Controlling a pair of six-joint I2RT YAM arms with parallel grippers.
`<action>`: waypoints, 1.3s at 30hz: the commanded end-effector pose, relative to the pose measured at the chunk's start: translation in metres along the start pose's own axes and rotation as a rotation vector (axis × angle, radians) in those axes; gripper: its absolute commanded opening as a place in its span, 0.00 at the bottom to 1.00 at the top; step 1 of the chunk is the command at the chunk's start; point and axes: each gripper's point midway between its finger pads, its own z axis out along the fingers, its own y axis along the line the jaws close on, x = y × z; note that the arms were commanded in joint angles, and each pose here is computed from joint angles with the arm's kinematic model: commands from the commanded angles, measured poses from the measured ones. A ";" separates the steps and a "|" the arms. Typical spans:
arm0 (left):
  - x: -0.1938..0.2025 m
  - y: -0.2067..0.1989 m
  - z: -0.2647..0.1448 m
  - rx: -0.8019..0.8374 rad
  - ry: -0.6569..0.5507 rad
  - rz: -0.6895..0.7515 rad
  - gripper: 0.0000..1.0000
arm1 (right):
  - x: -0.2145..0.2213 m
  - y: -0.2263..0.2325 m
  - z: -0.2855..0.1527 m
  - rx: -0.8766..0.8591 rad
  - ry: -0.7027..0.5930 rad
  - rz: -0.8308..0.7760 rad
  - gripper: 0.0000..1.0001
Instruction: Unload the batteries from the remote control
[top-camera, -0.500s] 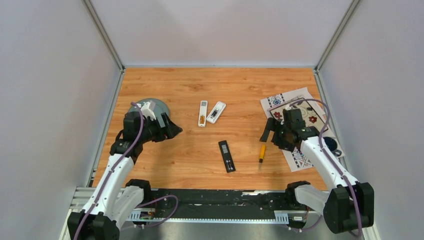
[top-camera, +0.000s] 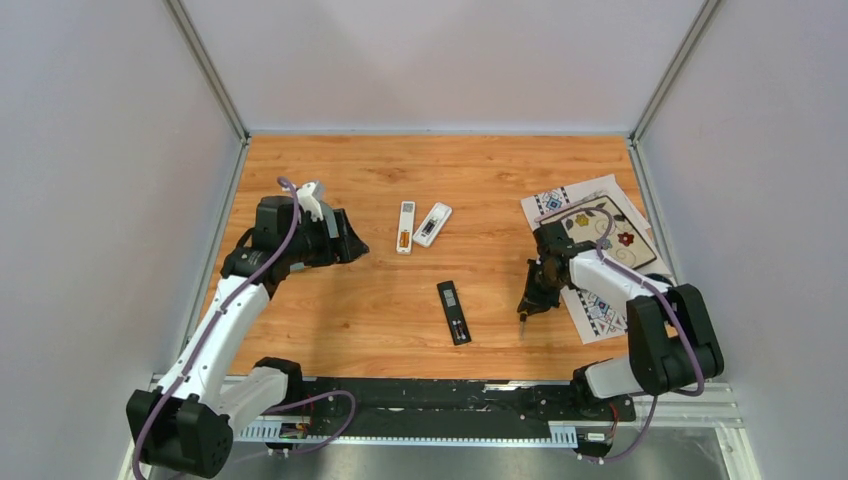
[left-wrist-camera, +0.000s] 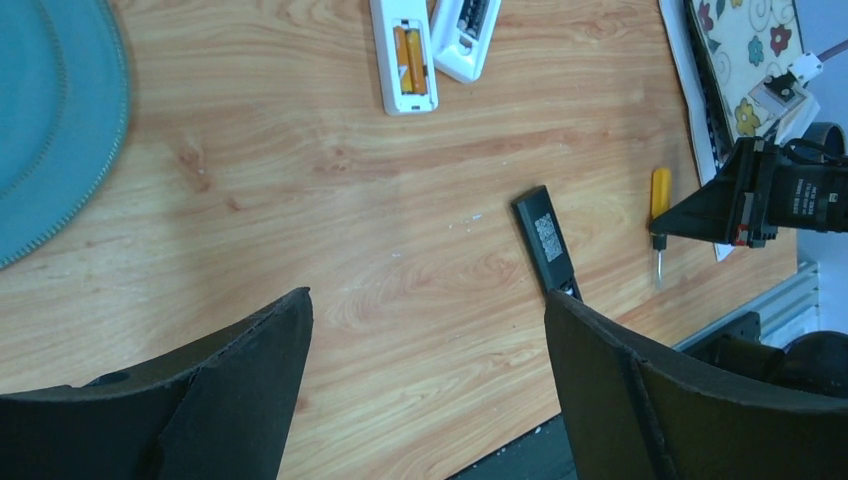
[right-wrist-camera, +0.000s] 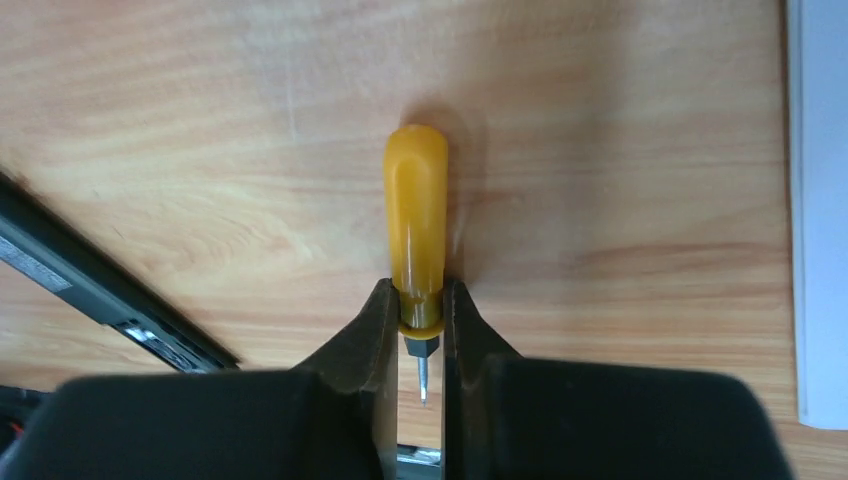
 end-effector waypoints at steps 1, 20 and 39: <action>-0.018 -0.008 -0.009 -0.030 -0.009 0.097 0.92 | -0.037 0.016 -0.007 -0.009 -0.101 -0.034 0.00; -0.024 -0.202 0.000 0.619 -0.026 0.351 0.90 | -0.107 0.156 -0.250 -0.735 -0.766 -0.198 0.00; -0.002 -0.307 0.054 0.863 0.094 0.410 0.62 | -0.067 0.179 -0.282 -0.987 -0.684 -0.249 0.00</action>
